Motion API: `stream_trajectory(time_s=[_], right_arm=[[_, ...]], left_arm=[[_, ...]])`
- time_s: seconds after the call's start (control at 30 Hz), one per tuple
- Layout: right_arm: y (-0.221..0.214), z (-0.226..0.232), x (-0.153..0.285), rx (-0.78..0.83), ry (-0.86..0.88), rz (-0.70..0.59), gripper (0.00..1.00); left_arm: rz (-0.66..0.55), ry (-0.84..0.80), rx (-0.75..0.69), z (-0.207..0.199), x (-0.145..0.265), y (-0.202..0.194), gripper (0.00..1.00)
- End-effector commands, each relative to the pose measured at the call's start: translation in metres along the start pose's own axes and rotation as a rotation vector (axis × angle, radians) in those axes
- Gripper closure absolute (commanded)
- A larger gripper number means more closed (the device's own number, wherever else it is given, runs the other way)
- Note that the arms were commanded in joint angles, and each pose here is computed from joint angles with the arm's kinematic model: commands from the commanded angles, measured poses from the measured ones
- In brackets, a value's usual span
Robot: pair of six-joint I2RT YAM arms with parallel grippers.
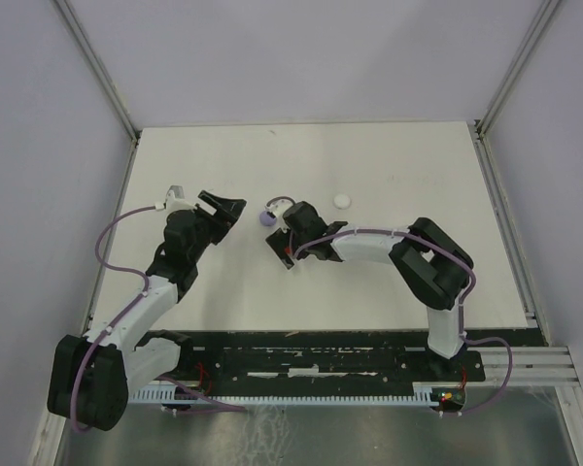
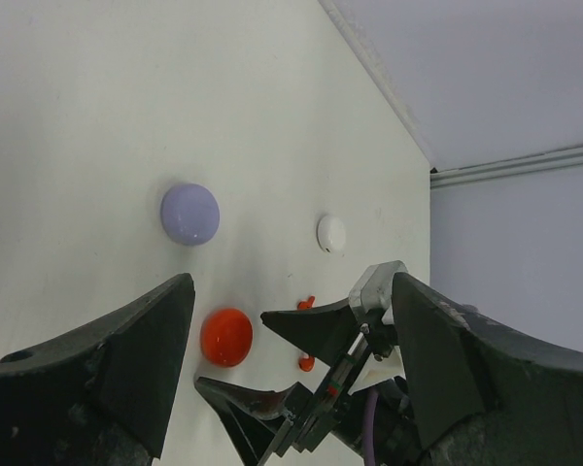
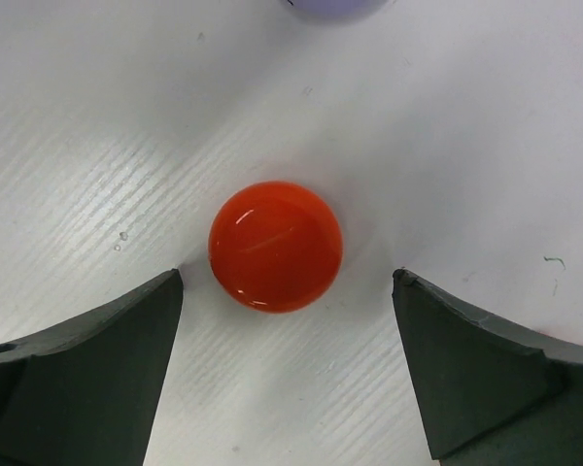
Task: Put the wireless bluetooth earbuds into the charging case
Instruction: Pick up the charging case at the center of the board.
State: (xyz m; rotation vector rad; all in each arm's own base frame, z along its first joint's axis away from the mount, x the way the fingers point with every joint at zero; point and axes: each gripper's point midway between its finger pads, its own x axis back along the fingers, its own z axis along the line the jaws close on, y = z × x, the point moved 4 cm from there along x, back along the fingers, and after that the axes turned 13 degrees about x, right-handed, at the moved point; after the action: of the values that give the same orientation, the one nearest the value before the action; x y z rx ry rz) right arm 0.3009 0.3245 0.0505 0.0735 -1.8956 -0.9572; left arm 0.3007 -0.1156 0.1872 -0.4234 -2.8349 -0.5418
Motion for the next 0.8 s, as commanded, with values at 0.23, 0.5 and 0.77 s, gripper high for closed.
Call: stream_trajectory(time_s=[0.23, 0.5, 0.77], right_arm=[[0.006, -0.003, -0.014, -0.008, 0.028, -0.027, 0.21], [0.000, -0.005, -0.013, -0.015, 0.023, -0.010, 0.39], [0.006, -0.013, 0.005, -0.009, -0.022, -0.092, 0.56]], left_arm=[[0.002, -0.050, -0.037, -0.005, -0.001, 0.004, 0.13], [0.014, -0.056, -0.029, -0.005, -0.002, 0.002, 0.14], [0.111, -0.070, -0.018, -0.001, -0.010, -0.012, 0.15]])
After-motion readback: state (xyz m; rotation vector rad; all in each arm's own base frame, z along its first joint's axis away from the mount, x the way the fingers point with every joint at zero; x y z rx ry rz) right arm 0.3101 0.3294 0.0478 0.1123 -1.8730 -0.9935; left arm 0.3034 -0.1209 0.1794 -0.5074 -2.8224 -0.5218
